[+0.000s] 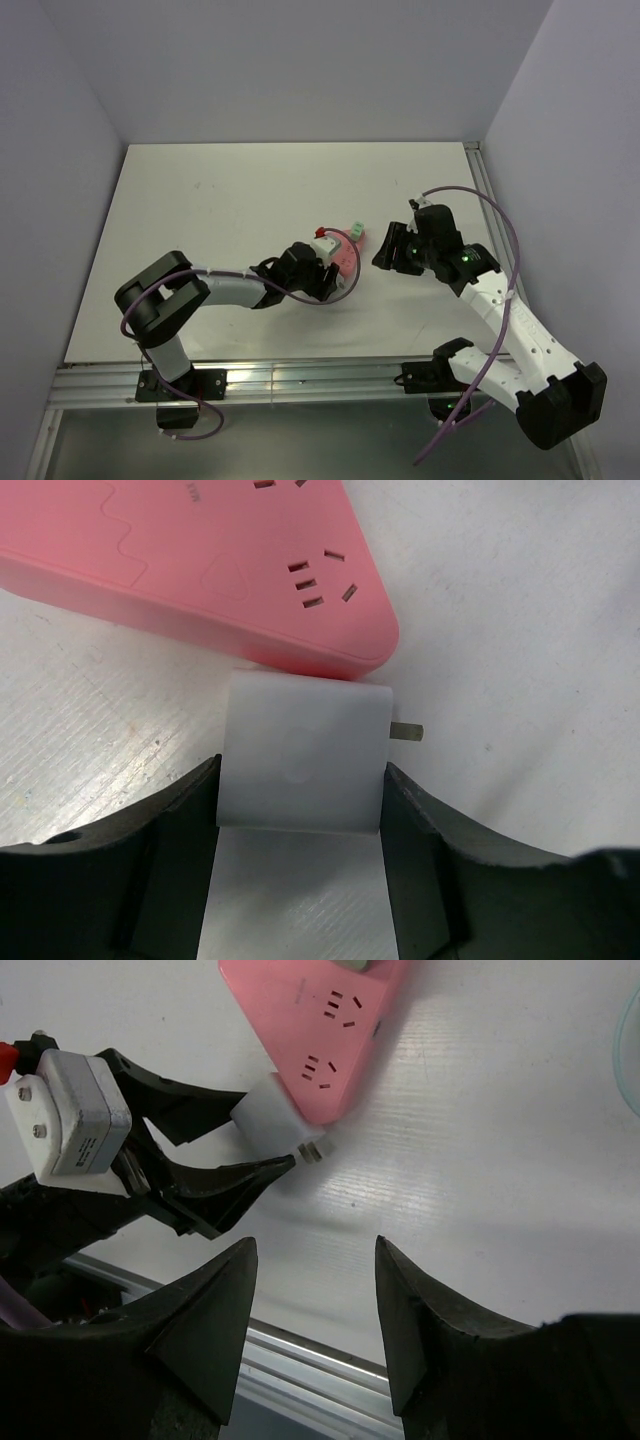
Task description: Insert the plug
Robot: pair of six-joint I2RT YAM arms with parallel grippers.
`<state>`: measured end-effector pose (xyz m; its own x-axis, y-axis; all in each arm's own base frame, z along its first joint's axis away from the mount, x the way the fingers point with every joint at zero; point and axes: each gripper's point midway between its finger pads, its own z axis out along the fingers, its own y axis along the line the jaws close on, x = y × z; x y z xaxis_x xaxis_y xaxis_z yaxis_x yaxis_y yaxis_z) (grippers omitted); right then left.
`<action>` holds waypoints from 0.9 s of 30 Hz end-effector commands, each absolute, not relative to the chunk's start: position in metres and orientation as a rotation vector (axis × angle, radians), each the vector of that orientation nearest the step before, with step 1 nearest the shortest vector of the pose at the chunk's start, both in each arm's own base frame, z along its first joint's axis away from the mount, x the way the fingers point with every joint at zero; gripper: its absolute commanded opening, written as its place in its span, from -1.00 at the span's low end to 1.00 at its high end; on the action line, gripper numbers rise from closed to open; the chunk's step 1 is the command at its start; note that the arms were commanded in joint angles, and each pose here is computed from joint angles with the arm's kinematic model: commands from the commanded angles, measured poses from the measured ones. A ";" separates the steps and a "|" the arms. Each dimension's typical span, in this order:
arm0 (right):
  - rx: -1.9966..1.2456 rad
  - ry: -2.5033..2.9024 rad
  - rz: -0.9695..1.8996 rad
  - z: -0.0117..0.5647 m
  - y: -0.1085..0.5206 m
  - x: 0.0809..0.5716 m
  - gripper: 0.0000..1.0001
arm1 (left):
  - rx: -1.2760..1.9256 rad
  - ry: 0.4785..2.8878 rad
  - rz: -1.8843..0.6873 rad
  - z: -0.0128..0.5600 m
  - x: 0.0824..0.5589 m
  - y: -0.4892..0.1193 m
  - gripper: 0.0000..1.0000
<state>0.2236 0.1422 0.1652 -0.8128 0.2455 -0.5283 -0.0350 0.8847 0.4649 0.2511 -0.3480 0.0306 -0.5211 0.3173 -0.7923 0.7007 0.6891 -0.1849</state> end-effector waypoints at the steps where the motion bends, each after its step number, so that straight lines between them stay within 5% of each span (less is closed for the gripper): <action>1: 0.129 2.424 0.652 0.171 0.149 0.229 0.15 | 0.753 2.054 -0.690 0.058 0.251 -0.356 -0.99; 8: 0.062 2.448 0.791 0.174 0.167 0.221 0.15 | 0.782 1.910 -0.831 0.124 0.211 -0.350 -0.99; 16: -0.164 2.417 1.281 0.191 0.224 0.183 0.18 | 0.933 1.666 -1.103 0.210 0.147 -0.347 -0.99; 27: -0.208 2.349 1.349 0.228 0.226 0.170 0.17 | 0.995 1.655 -1.091 0.220 0.126 -0.358 -0.99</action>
